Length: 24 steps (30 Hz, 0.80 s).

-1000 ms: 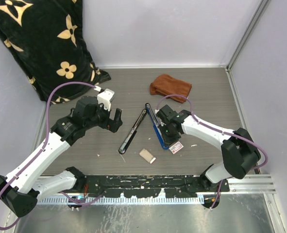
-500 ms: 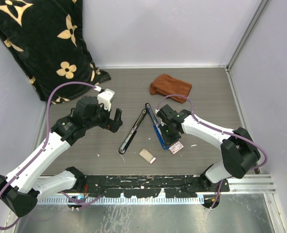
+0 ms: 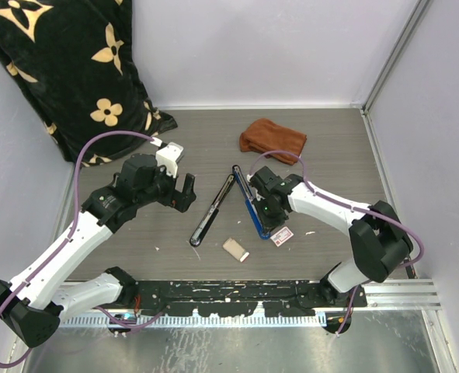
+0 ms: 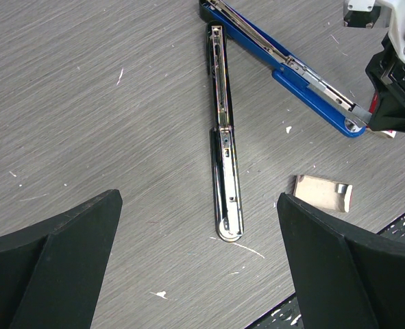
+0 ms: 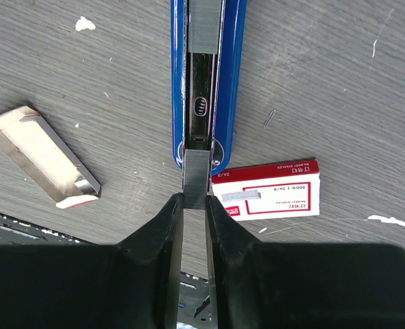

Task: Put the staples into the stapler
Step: Install the staple into the stapler.

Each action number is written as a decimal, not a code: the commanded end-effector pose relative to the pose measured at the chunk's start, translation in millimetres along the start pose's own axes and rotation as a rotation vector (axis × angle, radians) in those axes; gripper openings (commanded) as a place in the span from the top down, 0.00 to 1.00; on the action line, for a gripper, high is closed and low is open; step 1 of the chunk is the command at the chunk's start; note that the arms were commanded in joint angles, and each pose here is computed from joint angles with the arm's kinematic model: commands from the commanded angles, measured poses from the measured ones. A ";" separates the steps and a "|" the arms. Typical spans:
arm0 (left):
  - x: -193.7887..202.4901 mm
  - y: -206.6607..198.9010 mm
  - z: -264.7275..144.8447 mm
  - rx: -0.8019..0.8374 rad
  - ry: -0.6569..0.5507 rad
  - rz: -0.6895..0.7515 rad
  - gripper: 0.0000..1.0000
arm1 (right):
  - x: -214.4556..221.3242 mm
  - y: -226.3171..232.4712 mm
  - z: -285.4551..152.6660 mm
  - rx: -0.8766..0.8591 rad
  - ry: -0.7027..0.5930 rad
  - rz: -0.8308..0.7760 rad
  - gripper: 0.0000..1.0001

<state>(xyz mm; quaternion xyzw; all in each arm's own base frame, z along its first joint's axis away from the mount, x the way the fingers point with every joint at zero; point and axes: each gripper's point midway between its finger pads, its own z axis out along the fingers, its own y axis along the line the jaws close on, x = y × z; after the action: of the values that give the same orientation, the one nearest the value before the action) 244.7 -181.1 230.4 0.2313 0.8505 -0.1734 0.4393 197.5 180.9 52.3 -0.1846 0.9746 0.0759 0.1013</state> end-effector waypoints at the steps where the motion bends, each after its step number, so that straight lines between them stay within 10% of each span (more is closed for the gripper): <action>1: -13.8 -3.2 -1.5 0.012 -0.050 0.003 0.00 | -16.9 0.5 -3.6 -0.002 -0.038 -0.017 0.81; 24: -13.4 -2.7 -1.2 0.010 -0.050 0.004 0.00 | -38.3 -6.6 -2.7 0.028 -0.051 -0.059 0.79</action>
<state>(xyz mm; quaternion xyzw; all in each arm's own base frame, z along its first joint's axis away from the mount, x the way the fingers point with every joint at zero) 244.7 -181.1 230.4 0.2313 0.8505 -0.1734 0.4393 217.5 183.6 51.5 -0.2029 0.9715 0.0659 0.1029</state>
